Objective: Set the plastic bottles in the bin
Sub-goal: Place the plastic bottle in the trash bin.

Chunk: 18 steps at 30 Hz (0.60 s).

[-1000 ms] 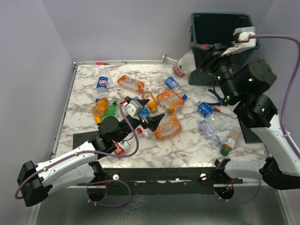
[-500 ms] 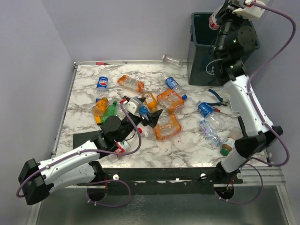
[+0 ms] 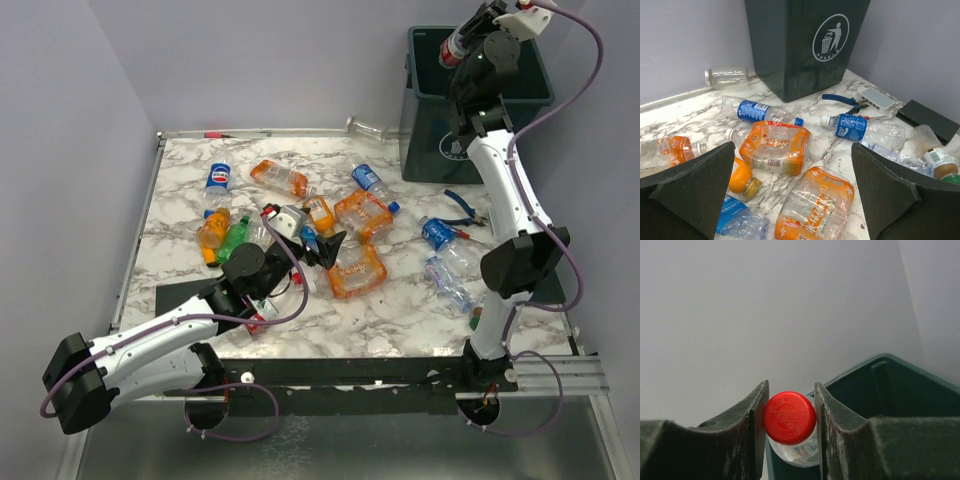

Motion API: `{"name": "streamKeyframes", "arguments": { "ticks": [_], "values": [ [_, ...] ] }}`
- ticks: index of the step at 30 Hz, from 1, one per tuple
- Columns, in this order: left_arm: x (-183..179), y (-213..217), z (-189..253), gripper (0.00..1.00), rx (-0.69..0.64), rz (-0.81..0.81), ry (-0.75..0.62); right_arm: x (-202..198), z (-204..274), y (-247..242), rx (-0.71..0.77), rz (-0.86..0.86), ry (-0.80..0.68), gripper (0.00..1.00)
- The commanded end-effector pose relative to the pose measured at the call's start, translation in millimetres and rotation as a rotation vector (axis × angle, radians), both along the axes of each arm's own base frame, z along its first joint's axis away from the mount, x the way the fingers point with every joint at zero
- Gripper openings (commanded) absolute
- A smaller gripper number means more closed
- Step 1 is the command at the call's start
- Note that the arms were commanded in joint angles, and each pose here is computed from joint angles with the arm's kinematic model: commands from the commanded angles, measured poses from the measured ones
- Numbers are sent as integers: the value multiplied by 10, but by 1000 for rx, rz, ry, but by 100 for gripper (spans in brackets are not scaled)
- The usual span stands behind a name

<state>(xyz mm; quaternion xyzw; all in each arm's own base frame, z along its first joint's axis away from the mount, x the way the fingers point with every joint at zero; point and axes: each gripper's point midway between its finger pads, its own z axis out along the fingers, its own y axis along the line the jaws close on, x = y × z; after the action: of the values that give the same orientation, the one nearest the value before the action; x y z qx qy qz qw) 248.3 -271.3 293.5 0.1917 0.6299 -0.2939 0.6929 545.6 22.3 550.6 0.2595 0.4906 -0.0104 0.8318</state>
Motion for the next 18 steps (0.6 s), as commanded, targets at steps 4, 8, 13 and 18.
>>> {"name": "streamKeyframes", "arguments": {
  "ticks": [4,8,13,18],
  "values": [
    [46,20,36,99,-18,15,-2,406,-568,132,37,58,134,11],
    [49,10,31,99,-17,10,0,481,-730,172,32,83,180,41],
    [56,1,22,99,-15,6,3,468,-739,247,36,133,184,63],
    [77,-12,-9,99,-9,10,10,316,-490,327,52,200,148,70]
  ]
}}
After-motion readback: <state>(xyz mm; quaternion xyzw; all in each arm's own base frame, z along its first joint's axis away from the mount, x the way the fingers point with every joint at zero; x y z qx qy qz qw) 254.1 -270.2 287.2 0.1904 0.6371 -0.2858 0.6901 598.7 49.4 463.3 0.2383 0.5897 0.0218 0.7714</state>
